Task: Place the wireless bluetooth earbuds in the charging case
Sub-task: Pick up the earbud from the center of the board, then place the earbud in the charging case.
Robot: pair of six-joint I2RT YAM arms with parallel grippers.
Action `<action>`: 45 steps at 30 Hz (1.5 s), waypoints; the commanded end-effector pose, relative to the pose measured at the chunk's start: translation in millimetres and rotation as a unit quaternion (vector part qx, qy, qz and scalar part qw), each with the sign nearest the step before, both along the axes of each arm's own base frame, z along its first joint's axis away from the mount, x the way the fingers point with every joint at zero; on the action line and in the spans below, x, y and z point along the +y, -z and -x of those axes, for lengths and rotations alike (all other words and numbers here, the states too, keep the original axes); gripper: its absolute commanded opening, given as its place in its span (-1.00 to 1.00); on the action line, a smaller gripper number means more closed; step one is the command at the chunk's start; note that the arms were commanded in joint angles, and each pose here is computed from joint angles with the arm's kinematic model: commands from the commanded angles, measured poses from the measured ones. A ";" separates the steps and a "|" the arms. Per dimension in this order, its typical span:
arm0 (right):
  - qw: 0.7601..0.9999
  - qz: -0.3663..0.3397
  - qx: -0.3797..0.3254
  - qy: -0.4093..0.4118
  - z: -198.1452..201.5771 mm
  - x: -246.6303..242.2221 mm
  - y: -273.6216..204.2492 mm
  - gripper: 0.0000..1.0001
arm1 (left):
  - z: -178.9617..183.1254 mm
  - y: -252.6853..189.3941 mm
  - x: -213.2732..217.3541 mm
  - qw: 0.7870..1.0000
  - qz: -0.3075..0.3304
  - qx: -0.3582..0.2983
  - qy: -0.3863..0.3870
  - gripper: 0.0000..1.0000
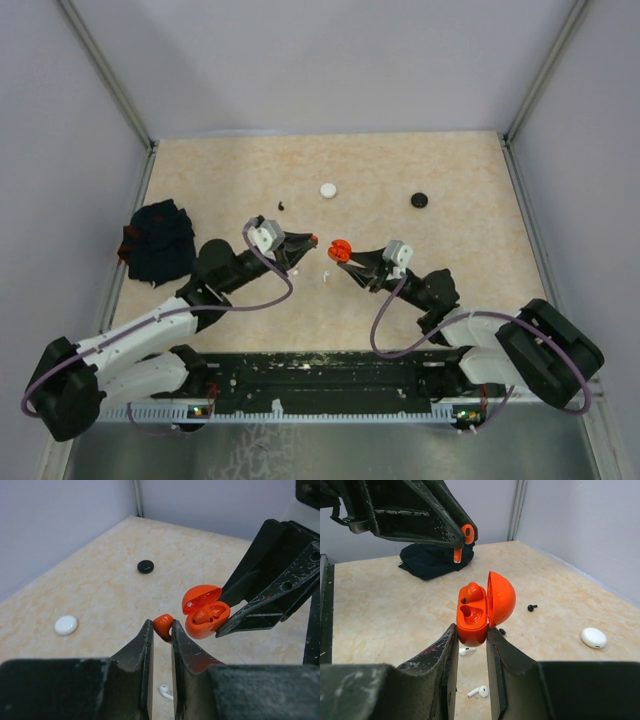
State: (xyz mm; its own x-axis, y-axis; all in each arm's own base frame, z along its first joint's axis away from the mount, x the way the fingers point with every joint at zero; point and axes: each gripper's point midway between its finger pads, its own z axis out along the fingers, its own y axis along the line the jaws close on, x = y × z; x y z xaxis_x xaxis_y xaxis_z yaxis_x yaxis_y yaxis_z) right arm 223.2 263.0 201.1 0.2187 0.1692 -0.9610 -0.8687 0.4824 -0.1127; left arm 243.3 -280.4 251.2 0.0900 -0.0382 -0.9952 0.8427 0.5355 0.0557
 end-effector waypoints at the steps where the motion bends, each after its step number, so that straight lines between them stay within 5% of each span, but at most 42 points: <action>1: 0.999 -0.018 -0.028 0.005 -1.5 -2.0 -16.5 -1.00 | 12.2 -26.7 -11.5 0.996 0.005 -0.083 0.011 -0.93; 19: 1.000 -0.012 -0.027 -0.001 -1.1 -0.3 -17.3 -1.00 | 31.6 -33.9 -58.5 0.981 -0.056 -0.186 -0.013 -0.96; 45: 0.999 -0.029 -0.038 0.000 4.1 -4.4 -27.1 -1.00 | 32.4 -10.8 -67.2 0.972 -0.132 -0.192 -0.014 -0.95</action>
State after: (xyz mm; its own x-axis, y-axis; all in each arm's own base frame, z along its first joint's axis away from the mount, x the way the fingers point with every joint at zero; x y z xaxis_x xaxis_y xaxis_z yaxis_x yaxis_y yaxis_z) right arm 222.3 262.1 201.7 0.2202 0.1629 -0.9617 -0.8679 0.4828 -0.1170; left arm 209.8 -345.9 252.3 0.4356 0.2145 -0.8742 0.7355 0.4750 0.4830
